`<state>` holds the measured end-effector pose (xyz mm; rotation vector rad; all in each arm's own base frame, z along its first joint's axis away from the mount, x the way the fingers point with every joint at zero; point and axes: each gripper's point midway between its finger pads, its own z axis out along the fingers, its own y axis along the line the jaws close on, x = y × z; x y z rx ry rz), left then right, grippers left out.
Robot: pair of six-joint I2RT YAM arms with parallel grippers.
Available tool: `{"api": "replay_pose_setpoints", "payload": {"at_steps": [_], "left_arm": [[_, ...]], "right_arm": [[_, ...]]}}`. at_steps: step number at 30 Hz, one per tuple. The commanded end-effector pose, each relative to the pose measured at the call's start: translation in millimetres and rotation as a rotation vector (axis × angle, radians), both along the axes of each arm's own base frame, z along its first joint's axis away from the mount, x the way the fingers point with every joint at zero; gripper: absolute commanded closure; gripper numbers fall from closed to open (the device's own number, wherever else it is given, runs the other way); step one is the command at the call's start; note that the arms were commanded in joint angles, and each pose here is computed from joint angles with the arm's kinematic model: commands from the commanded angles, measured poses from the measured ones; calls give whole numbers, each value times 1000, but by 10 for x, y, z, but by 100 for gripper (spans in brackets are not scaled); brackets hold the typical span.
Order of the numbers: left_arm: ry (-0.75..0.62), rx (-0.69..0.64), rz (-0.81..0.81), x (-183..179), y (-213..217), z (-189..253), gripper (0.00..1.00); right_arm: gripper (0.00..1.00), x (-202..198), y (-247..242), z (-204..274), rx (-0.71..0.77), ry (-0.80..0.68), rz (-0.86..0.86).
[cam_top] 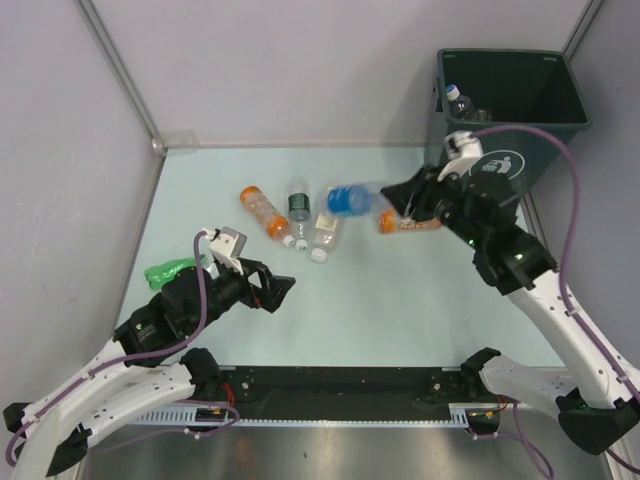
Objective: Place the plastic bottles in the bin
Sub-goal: Pick up the plastic bottle at the center of the board, then place the plastic bottle in the trash bin.
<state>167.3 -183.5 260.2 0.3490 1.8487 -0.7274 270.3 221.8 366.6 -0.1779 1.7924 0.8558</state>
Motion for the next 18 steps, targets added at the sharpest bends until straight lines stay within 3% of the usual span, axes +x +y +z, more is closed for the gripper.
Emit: {"api": "replay_pose_setpoints", "payload": {"at_steps": [1,10,18], "left_arm": [[-1,27,107,84,191,38,0],[-5,54,123,91,243,-41,0],[1,60,107,75,224,-53,0]], "right_arm": [[100,240,-809,999,-3,-236,-352],[100,691,-1644,1929,-45,-395,-738],[100,1043,-2215,2119,-59,-450,-976]]}}
